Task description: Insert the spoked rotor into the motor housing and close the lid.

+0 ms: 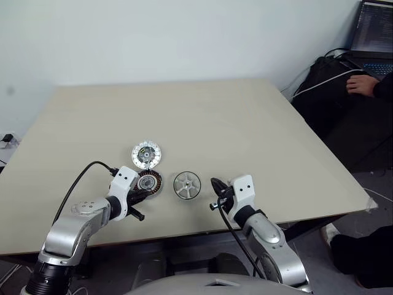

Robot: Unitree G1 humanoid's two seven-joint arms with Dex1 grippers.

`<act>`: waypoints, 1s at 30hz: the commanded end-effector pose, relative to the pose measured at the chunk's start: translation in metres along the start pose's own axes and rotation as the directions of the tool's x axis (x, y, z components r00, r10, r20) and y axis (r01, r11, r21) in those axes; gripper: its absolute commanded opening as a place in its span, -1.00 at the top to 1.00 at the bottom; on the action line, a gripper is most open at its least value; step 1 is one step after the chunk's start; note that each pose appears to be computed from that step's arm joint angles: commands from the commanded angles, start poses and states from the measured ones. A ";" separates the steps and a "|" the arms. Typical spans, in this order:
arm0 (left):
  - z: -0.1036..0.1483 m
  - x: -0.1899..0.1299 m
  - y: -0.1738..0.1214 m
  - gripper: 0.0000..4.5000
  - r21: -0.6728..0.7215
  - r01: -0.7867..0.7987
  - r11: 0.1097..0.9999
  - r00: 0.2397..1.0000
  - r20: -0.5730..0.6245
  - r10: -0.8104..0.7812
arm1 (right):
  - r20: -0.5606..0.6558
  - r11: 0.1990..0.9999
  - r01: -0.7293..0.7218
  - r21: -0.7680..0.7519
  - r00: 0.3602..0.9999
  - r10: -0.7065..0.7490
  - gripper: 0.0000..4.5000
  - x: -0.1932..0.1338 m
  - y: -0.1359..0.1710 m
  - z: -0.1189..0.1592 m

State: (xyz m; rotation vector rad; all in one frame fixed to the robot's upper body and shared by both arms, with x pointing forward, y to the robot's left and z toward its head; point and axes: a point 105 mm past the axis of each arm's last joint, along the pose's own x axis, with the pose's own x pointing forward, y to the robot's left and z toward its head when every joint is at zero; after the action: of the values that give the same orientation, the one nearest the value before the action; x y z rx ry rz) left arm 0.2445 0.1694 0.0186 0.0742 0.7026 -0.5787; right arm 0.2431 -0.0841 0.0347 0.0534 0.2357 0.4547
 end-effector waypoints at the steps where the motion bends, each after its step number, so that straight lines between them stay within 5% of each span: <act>1: 0.011 0.000 0.000 1.00 0.034 0.014 0.999 0.999 0.032 -0.015 | 0.049 1.000 -0.014 -0.009 0.999 0.014 0.97 0.002 0.003 0.011; 15: 0.008 0.018 -0.004 1.00 0.032 0.015 0.999 1.000 0.005 -0.015 | 0.053 1.000 -0.010 -0.009 0.999 0.010 0.97 0.002 0.003 0.011; 30: 0.008 0.010 0.025 1.00 0.040 -0.143 0.989 0.990 0.017 0.142 | 0.055 1.000 -0.014 -0.009 0.998 0.014 0.97 0.004 0.004 0.012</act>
State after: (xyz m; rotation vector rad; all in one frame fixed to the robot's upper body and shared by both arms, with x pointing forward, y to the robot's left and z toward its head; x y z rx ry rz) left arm 0.2599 0.1697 0.0087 0.1205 0.7027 -0.5282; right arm 0.2431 -0.0791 0.0329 0.0574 0.2399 0.4694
